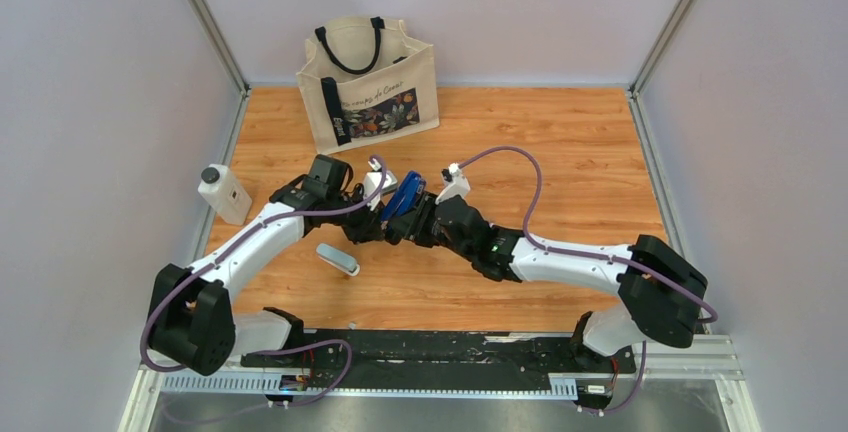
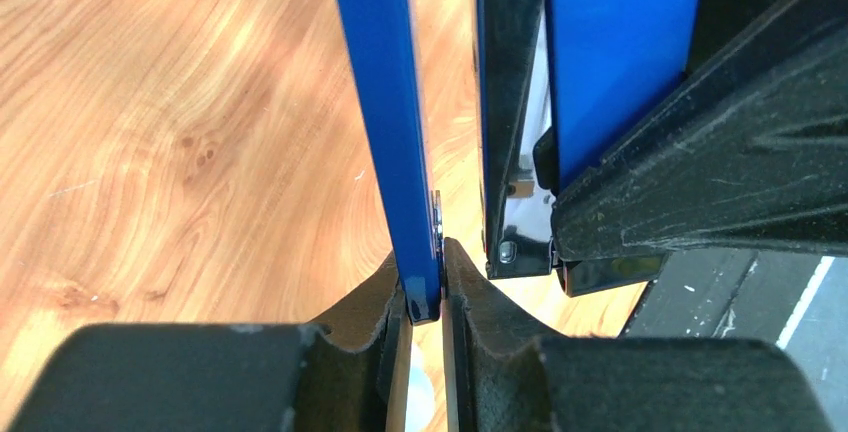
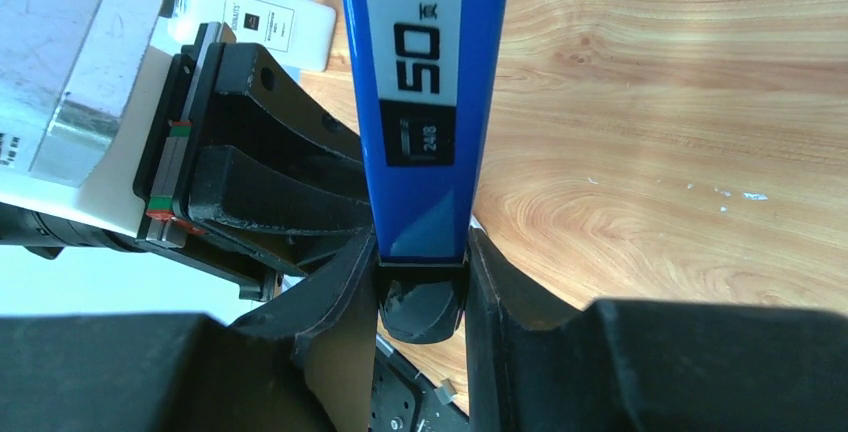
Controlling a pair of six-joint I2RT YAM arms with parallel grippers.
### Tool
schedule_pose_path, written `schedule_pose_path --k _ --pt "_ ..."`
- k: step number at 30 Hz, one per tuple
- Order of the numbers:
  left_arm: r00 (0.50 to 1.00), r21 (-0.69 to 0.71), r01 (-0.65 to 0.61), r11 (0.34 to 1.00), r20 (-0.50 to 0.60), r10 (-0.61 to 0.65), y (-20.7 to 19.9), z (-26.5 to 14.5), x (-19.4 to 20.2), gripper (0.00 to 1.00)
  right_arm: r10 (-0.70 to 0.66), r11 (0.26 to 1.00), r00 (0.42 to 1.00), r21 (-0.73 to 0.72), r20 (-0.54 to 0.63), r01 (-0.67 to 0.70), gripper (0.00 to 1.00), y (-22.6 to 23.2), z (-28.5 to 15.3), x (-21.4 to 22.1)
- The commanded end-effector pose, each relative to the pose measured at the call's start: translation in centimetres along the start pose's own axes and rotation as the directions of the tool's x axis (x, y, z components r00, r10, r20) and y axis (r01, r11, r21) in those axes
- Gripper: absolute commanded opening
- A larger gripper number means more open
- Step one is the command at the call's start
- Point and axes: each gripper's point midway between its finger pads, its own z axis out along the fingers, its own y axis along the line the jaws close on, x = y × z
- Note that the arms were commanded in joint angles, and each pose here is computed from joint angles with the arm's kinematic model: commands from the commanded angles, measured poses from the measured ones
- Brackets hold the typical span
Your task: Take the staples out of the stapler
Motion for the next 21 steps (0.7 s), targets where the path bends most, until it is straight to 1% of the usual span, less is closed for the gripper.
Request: schedule_pose_path --k 1,7,11,15,20,21 --pt "0.991 -0.095 -0.126 0.987 0.034 0.13 1.7 -0.7 -1.2 0.2 -0.067 0.988 0.997 -0.135 0.049 0.073 0.0 4.6 -1.6 -1.6" --pt "0.986 -0.161 -0.163 0.973 0.016 0.167 2.8 -0.8 -0.5 0.18 -0.152 0.985 0.988 -0.081 0.013 0.152 0.0 2.5 -2.0 -0.5" --pt "0.979 -0.246 -0.201 0.948 -0.003 0.206 4.4 -1.1 -0.4 0.17 -0.214 0.975 0.976 -0.067 -0.045 0.211 0.0 1.5 -2.4 0.6" --pt "0.972 -0.295 -0.229 0.928 -0.015 0.235 5.7 -1.3 -1.0 0.17 -0.266 0.964 0.959 -0.024 -0.101 0.265 0.0 -0.2 -2.8 1.5" --pt "0.961 -0.352 -0.269 0.897 -0.043 0.272 7.4 -1.2 -1.4 0.18 -0.36 0.932 0.92 -0.031 -0.156 0.36 0.0 -1.0 -3.2 2.1" --pt "0.96 -0.357 -0.277 0.892 -0.051 0.277 7.6 -1.1 -1.4 0.18 -0.379 0.923 0.905 -0.006 -0.193 0.386 0.0 -2.0 -3.6 2.7"
